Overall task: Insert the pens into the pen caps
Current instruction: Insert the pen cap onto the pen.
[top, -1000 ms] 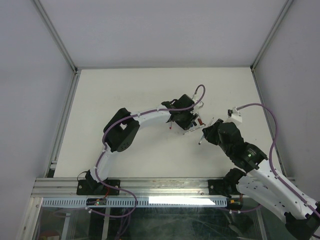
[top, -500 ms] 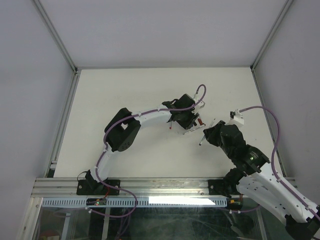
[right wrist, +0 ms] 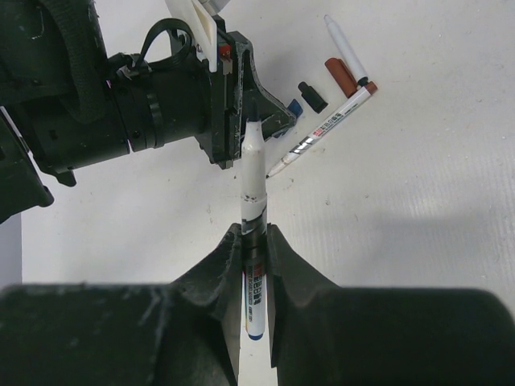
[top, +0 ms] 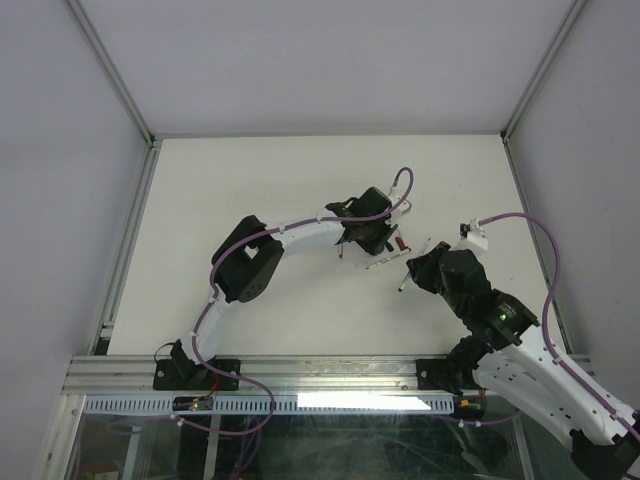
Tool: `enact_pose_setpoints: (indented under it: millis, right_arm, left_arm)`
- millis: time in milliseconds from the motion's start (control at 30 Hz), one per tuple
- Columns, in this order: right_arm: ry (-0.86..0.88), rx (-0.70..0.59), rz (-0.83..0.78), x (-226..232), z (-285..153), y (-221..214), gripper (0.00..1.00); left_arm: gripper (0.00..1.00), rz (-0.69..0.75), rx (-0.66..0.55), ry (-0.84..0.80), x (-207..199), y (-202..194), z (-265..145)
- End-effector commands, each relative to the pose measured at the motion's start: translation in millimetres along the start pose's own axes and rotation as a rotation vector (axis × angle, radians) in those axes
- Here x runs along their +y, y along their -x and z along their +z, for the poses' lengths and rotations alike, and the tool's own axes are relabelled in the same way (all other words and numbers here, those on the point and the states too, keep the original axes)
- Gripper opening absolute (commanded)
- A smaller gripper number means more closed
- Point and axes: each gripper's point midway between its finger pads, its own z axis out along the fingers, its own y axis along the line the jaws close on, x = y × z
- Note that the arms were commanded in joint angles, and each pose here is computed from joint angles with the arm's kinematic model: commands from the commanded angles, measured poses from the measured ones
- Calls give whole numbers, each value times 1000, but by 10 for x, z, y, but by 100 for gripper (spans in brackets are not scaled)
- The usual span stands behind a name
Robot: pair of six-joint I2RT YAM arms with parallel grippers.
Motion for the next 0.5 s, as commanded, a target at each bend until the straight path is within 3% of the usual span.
enact_pose_setpoints:
  millis: [0,367,467]
  right_arm:
    - [15,-32,37,49,-9,78,0]
    - [21,-30,37,82,10,80,0]
    - [28,-26,37,106,19,79,0]
  left_arm:
    - [16,6,-1,11,-33,-34,58]
    - [16,-39,-132,30,-9,408,-616]
    - [16,-79,-144,54,57,366,-820]
